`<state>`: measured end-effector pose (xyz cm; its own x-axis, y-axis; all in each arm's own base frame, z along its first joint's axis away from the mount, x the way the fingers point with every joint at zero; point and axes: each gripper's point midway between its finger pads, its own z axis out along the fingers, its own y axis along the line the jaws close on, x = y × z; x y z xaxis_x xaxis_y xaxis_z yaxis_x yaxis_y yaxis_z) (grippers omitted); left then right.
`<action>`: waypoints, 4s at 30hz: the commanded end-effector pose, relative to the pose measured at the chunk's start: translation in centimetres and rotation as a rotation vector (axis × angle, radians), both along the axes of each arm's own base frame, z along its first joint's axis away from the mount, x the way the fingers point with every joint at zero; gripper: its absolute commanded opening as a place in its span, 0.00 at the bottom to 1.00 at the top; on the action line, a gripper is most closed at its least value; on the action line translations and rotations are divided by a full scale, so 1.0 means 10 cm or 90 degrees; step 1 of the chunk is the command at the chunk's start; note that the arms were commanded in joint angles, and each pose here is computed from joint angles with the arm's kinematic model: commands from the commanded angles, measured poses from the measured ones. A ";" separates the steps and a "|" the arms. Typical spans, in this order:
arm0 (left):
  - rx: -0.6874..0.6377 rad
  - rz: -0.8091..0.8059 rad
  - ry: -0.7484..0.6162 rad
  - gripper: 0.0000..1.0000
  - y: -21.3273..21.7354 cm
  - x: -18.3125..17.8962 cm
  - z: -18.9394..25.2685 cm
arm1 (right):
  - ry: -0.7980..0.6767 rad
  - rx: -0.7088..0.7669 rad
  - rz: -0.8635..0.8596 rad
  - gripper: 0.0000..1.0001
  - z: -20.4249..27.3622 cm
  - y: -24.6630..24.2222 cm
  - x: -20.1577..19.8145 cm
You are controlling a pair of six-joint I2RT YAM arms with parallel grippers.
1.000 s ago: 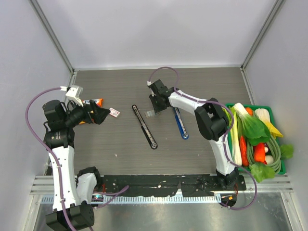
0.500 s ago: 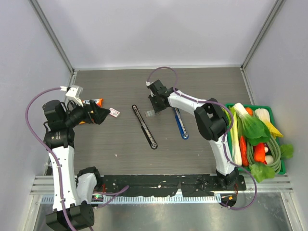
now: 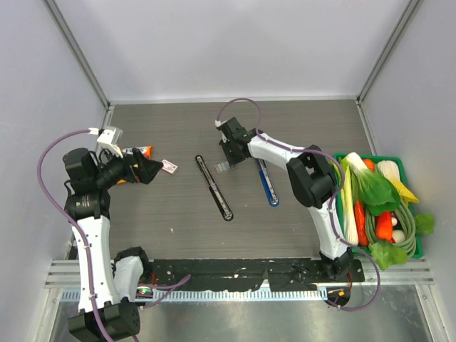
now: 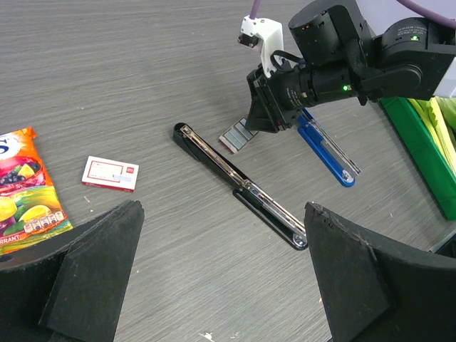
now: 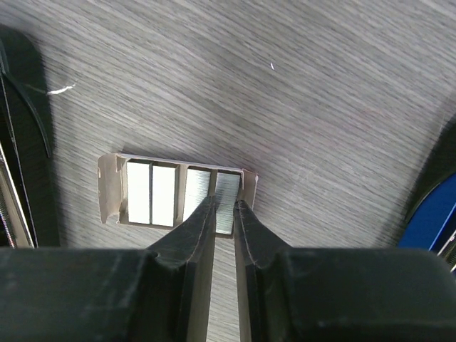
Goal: Load the staples into the stapler
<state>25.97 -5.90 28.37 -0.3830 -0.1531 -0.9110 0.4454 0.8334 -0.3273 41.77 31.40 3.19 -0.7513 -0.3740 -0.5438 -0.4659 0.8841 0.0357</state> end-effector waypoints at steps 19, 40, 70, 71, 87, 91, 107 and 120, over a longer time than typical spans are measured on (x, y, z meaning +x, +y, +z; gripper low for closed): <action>-0.001 -0.010 -0.023 1.00 -0.01 0.00 0.07 | 0.000 -0.020 -0.002 0.32 -0.06 -0.03 0.05; -0.002 -0.009 -0.021 1.00 -0.01 0.00 0.07 | 0.016 0.033 0.016 0.28 0.00 0.08 0.01; -0.006 -0.007 -0.021 1.00 0.00 0.00 0.08 | 0.022 0.072 -0.004 0.21 0.08 -0.02 0.08; -0.005 -0.006 -0.022 1.00 0.00 -0.01 0.08 | 0.021 0.068 -0.006 0.22 0.07 -0.04 0.08; -0.005 -0.006 -0.022 1.00 0.00 -0.01 0.08 | 0.009 0.049 0.036 0.29 0.13 0.09 -0.02; -0.005 -0.006 -0.022 1.00 0.00 -0.01 0.08 | -0.007 0.033 0.038 0.29 0.15 0.08 0.00; -0.007 -0.003 -0.020 1.00 0.01 0.00 0.08 | 0.004 -0.114 0.072 0.30 -0.11 -0.07 -0.11; -0.009 -0.003 -0.018 1.00 0.02 0.01 0.07 | -0.014 -0.086 0.077 0.22 0.04 0.00 -0.09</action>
